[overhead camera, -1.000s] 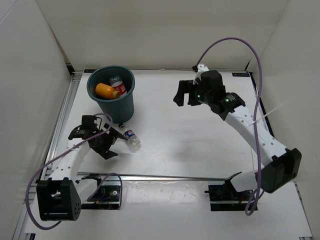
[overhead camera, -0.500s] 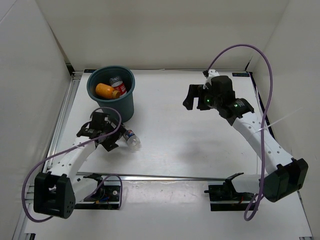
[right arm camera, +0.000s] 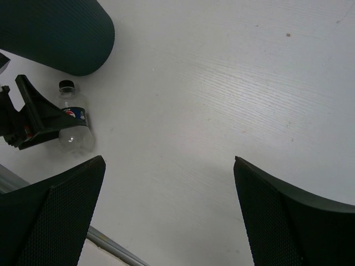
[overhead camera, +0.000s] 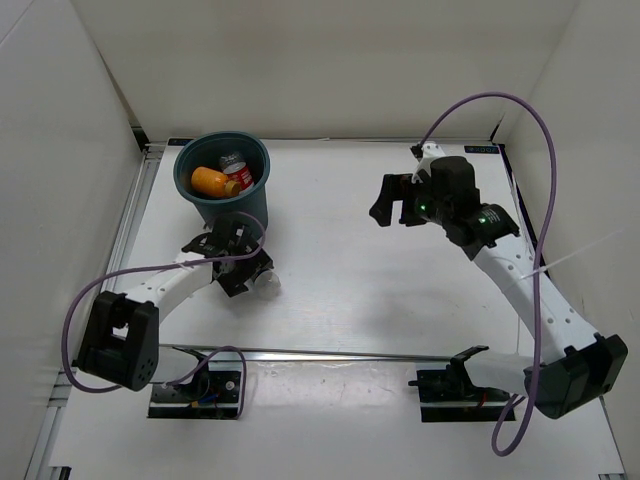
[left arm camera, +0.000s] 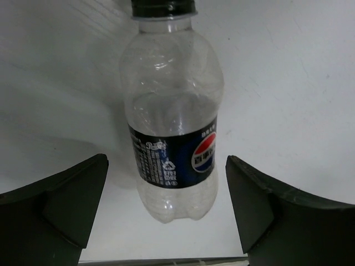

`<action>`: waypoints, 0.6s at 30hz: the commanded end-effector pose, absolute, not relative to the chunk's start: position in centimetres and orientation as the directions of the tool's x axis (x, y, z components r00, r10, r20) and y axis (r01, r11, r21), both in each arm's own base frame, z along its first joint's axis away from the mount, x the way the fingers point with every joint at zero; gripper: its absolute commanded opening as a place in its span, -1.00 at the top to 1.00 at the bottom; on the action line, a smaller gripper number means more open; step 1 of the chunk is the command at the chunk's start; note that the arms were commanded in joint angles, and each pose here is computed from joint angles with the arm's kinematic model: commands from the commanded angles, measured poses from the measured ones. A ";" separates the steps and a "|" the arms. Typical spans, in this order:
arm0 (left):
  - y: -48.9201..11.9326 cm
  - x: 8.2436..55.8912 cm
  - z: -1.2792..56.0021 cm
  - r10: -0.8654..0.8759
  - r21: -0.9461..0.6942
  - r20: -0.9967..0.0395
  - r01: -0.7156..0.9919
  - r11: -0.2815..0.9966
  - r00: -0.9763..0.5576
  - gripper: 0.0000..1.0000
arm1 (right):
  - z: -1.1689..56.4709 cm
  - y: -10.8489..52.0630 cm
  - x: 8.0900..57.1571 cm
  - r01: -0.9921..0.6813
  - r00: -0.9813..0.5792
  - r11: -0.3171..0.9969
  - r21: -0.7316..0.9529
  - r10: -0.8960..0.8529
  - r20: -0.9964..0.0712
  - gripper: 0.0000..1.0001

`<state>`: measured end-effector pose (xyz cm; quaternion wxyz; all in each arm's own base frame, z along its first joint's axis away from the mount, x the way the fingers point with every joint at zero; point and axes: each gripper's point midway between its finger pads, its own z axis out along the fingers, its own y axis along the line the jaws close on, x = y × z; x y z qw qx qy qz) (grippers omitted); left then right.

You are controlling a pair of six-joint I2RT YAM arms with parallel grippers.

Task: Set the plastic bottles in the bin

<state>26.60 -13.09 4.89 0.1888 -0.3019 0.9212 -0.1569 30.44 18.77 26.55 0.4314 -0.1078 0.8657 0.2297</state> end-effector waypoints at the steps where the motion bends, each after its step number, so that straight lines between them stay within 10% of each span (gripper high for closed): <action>1: -13.3 28.0 5.6 -0.631 -0.419 -0.290 -0.497 0.760 -0.720 -0.95 | 26.8 18.3 29.9 -0.406 -0.584 0.869 0.282 -0.010 -0.812 -1.00; 18: -14.6 24.0 5.2 -0.567 -0.453 -0.288 -0.411 0.791 -0.772 0.26 | 25.8 18.3 29.3 -0.397 -0.614 0.870 0.293 -0.015 -0.789 -1.00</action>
